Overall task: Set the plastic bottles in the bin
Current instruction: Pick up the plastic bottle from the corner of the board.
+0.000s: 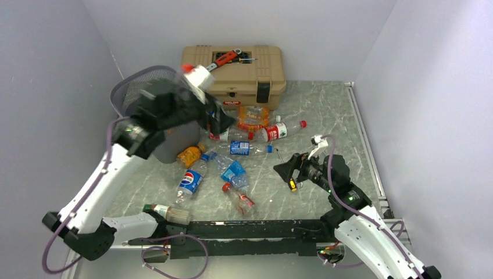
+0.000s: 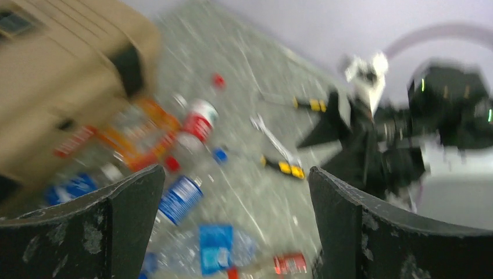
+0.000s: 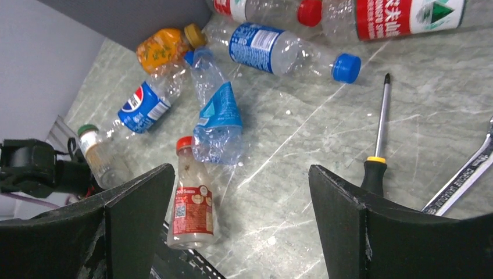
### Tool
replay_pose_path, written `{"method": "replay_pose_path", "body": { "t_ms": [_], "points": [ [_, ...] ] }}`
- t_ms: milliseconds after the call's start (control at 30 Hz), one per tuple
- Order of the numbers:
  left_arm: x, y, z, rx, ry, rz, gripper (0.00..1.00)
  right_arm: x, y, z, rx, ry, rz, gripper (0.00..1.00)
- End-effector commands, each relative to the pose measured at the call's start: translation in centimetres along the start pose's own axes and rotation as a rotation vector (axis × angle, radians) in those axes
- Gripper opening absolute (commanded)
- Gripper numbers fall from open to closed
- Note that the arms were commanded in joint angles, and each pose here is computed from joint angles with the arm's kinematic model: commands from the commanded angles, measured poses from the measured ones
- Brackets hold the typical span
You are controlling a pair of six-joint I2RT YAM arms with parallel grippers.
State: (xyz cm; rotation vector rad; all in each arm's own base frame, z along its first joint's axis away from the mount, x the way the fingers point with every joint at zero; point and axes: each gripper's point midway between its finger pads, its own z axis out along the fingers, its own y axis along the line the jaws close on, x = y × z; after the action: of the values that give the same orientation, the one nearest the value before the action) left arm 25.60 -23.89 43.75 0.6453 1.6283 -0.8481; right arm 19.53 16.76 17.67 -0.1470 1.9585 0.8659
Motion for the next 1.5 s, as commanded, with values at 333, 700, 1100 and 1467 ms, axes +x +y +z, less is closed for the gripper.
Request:
{"method": "replay_pose_path", "body": {
  "t_ms": [333,700,1100,1467],
  "points": [
    [13.9,-2.2,3.1,0.118,0.196,0.028,1.00,7.3,5.6,3.9,-0.075,0.296,-0.160,1.00],
    [14.1,1.4,1.6,-0.156,0.167,0.080,1.00,13.6,7.8,7.7,-0.013,0.456,-0.286,1.00],
    [14.7,2.7,1.6,-0.246,0.217,0.093,0.99,16.4,7.3,7.7,0.015,0.605,-0.374,1.00],
    [15.5,3.0,1.9,-0.255,0.252,0.096,0.99,18.6,6.9,7.4,0.004,0.685,-0.457,0.91]
  ]
}}
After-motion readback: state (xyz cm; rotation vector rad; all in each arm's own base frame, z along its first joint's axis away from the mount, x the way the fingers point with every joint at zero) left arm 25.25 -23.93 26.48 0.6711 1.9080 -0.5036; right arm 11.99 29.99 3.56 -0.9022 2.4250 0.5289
